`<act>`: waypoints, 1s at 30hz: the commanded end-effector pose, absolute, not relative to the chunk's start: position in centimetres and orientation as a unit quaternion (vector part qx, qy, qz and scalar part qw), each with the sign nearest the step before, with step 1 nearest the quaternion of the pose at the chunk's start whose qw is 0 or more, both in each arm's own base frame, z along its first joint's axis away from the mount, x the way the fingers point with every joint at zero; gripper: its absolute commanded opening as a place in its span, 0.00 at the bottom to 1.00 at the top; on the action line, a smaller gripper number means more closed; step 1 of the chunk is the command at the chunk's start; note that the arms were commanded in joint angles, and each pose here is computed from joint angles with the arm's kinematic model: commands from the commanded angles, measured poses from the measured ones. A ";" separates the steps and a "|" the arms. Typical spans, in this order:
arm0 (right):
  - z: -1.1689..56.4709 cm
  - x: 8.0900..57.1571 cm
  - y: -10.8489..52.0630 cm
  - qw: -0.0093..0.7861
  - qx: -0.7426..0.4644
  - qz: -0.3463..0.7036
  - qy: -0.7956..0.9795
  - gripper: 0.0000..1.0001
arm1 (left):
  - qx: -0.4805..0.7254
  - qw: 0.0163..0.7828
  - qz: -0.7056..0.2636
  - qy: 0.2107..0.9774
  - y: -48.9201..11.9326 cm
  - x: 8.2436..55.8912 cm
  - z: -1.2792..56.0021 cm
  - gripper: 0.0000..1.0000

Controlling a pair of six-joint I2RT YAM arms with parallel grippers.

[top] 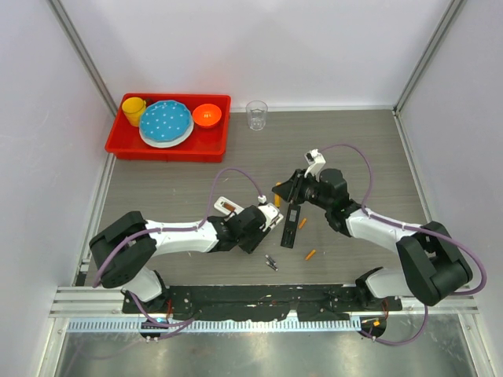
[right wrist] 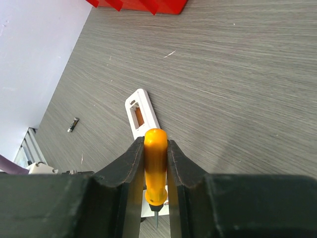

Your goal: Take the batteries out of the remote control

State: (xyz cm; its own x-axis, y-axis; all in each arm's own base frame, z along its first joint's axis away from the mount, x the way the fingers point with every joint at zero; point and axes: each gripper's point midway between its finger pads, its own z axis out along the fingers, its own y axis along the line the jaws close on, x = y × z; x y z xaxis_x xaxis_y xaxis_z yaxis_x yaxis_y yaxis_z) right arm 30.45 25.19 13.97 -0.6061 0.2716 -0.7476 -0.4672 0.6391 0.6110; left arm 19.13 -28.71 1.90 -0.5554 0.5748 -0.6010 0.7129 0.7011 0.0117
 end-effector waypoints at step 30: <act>12.9 37.3 22.8 0.533 0.050 0.333 0.776 0.01 | 0.366 0.287 -0.104 0.879 -28.4 19.4 0.9 0.00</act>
